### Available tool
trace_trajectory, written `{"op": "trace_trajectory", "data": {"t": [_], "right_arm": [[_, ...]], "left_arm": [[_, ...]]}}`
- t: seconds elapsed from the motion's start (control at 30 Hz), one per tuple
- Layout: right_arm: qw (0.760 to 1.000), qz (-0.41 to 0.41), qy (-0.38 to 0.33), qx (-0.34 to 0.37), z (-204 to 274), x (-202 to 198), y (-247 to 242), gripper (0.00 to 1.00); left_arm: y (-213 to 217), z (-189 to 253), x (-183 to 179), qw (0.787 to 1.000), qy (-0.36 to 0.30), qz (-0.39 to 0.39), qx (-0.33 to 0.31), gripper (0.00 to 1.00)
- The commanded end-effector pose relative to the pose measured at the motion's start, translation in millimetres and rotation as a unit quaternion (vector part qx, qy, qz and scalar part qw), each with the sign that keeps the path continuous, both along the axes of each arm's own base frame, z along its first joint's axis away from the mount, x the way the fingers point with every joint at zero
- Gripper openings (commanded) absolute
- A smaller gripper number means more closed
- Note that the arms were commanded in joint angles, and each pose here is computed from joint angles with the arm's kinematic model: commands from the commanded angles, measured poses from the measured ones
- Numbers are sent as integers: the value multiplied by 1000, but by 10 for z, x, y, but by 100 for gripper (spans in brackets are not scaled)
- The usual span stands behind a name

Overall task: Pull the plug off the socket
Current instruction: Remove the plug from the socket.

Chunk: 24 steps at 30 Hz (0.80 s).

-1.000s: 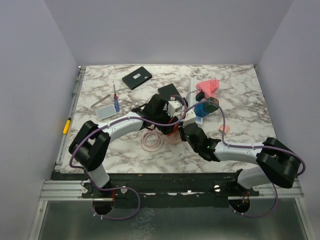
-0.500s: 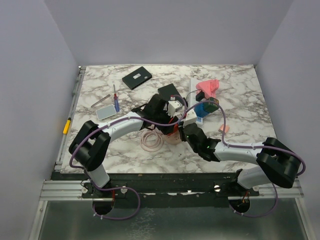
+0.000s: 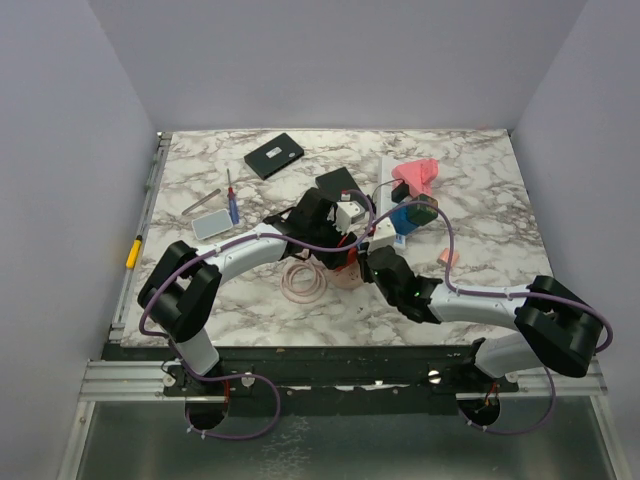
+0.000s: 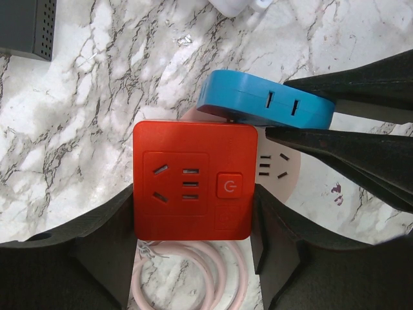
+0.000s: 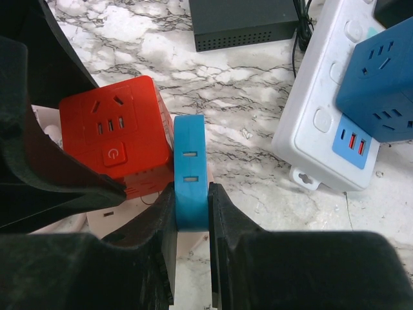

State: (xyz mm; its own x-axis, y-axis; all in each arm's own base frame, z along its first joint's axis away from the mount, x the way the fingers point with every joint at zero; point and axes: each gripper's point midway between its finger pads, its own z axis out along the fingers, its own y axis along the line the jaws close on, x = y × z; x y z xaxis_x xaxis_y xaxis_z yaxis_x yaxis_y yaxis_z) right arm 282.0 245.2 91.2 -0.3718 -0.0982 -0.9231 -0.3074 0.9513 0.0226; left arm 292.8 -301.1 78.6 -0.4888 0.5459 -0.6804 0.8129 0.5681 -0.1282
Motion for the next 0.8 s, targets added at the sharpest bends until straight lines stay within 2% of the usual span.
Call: {"op": "trace_trajectory", "data": {"t": [0.0,0.43,0.77], "right_arm": [[997,-18,-23,76,287,94,72,0],[992,-25,4,122,238,174,-90,0],[991,-14,-6,134,350,163,-71,0]], "left_arm": [[622,-740,-283,984,85,47,147,0],[617,-737,-282,985,84,47,146,0],[624,-761,-288,984,87,47,150,0]]}}
